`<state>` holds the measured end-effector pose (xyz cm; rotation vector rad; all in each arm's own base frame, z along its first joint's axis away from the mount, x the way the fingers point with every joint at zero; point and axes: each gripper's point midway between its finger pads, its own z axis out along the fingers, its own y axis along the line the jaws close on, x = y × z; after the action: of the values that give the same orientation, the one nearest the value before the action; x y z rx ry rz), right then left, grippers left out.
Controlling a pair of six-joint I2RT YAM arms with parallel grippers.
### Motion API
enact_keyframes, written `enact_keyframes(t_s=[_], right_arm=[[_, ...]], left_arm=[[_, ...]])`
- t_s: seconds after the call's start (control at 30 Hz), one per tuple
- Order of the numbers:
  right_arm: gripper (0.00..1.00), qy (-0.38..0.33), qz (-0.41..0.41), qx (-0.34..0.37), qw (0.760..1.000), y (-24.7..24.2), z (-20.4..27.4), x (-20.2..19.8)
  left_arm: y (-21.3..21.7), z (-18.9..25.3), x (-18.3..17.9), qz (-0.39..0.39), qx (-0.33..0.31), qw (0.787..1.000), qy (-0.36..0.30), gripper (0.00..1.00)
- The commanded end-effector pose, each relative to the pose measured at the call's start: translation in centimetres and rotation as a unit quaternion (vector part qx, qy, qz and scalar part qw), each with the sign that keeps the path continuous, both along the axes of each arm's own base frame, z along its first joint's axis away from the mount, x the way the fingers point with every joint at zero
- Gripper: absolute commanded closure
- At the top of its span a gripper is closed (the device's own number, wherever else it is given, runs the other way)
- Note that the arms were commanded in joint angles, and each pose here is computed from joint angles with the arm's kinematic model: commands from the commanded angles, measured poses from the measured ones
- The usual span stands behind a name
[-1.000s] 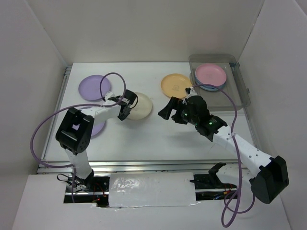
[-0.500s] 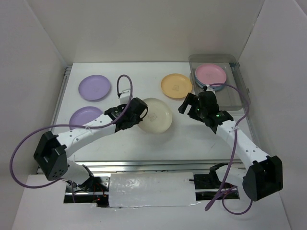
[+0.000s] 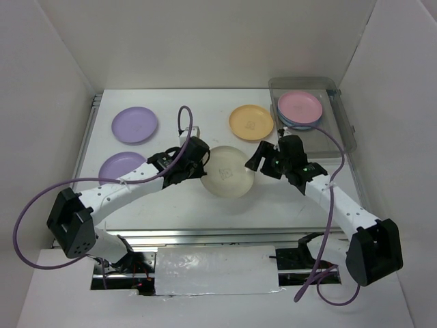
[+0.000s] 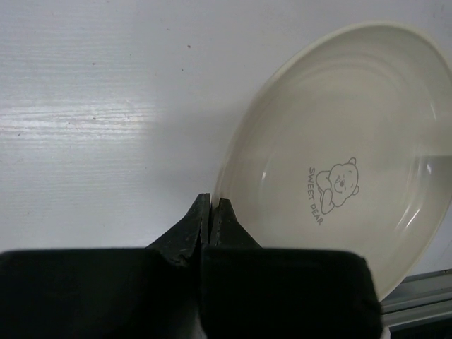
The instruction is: Place the plates into the plastic bin on the countertop
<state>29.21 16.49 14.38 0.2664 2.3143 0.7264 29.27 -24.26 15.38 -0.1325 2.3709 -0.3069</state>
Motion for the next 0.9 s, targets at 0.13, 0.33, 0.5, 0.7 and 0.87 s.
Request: enact_keyframes(t_s=[0.13, 0.33, 0.5, 0.7, 0.87], right_arm=[[0.43, -0.006, 0.021, 0.001, 1.0, 1.8, -0.7, -0.1], [0.88, -0.01, 0.021, 0.011, 1.0, 2.3, -0.1, 0.2], [1.0, -0.011, 0.007, 0.014, 1.0, 2.0, 1.2, 2.0], [1.0, -0.034, -0.16, 0.003, 0.986, -5.5, 6.6, 9.4], [1.0, -0.043, -0.336, 0.044, 0.94, -16.9, 10.8, 16.4]], left_arm=[[-0.7, 3.0, 1.1, -0.016, -0.054, 0.998, -0.029, 1.0], [0.0, 2.5, 2.5, -0.008, -0.088, 0.996, -0.033, 1.0], [1.0, 3.2, 4.4, 0.008, -0.117, 0.993, -0.032, 0.94], [7.0, 3.0, 4.0, 0.142, -0.036, 0.989, 0.002, 0.01], [10.6, 3.7, 1.0, 0.173, -0.015, 0.985, -0.01, 0.01]])
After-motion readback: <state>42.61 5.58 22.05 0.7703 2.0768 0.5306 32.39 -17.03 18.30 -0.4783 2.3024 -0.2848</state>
